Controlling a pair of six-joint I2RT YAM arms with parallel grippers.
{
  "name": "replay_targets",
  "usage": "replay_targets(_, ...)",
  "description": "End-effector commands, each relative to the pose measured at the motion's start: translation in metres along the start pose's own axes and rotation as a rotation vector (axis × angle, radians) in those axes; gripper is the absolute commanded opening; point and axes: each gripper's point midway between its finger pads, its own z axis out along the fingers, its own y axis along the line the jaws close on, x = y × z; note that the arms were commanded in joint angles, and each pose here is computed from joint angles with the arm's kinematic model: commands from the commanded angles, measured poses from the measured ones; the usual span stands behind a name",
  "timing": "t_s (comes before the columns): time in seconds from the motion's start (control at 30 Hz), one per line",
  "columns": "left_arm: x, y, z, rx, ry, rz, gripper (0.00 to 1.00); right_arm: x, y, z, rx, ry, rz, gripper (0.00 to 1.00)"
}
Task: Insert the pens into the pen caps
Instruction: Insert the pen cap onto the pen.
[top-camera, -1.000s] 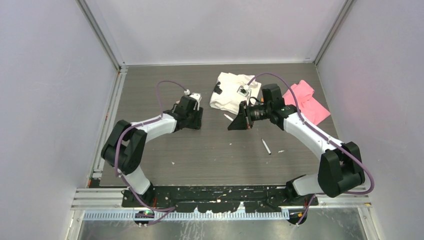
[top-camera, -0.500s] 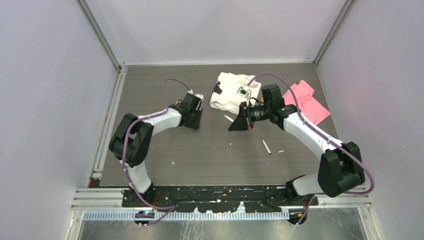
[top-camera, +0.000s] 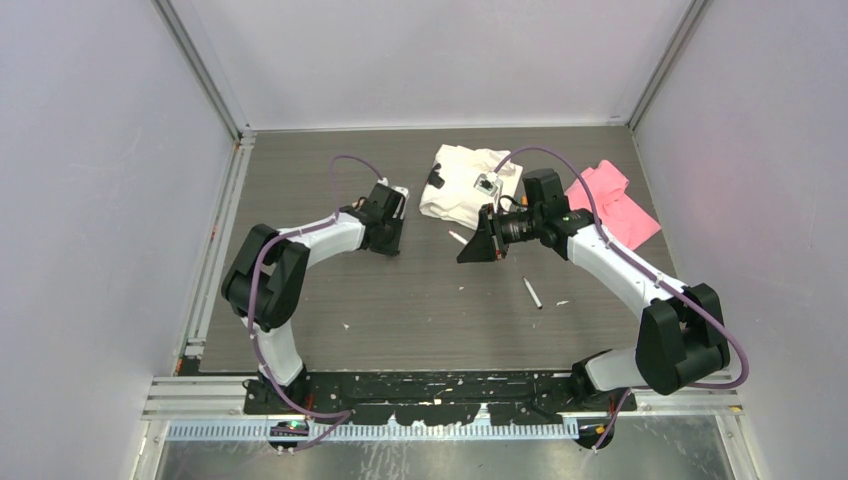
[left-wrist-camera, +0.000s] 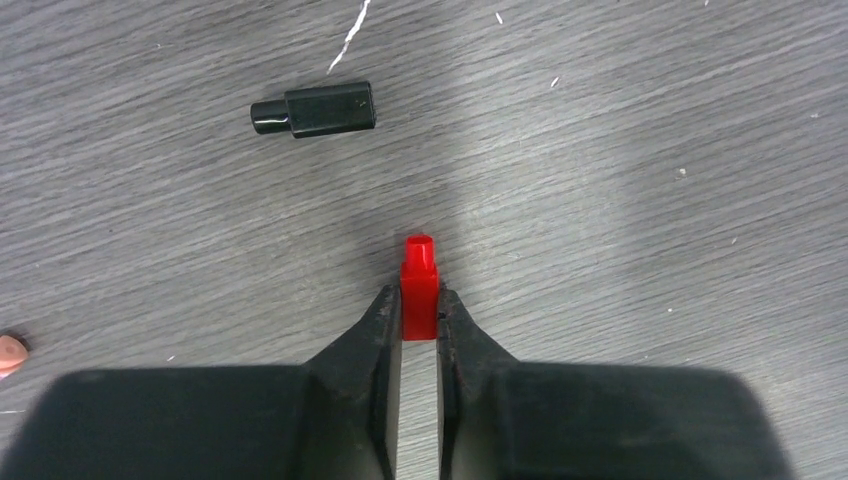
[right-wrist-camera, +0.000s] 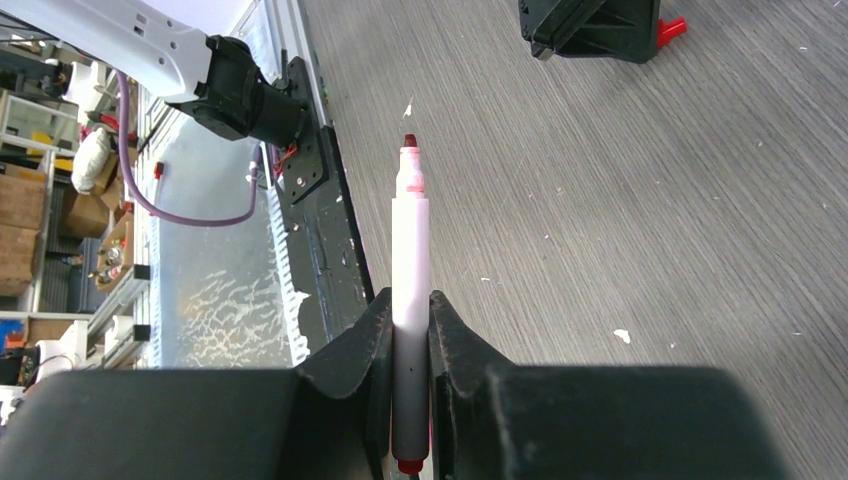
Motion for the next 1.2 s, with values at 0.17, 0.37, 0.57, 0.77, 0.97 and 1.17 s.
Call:
replay_targets(0.17,-0.008,-0.025,-0.025,0.145,-0.043,0.085,0.01,-0.010,0.005,-0.009,0.010,0.005,-0.178,0.01)
replay_targets(0.37,0.025,-0.096,-0.076,0.573,-0.015,0.274,0.01,0.029,-0.008,-0.022,0.043,0.134,-0.470,0.01)
replay_targets(0.57,0.062,-0.137,-0.113,0.870,-0.015,0.375,0.01,0.062,-0.013,-0.038,0.042,0.257,-0.921,0.01)
replay_targets(0.77,0.079,-0.167,-0.146,1.080,0.051,0.390,0.01,0.093,-0.027,-0.044,0.007,0.451,-1.132,0.01)
replay_targets(0.97,0.088,-0.179,-0.162,1.182,0.087,0.404,0.01,0.103,-0.035,-0.034,0.026,0.527,-1.264,0.01)
replay_targets(1.17,0.094,-0.186,-0.165,1.226,0.116,0.414,0.01,0.110,-0.036,-0.023,0.013,0.563,-1.308,0.01)
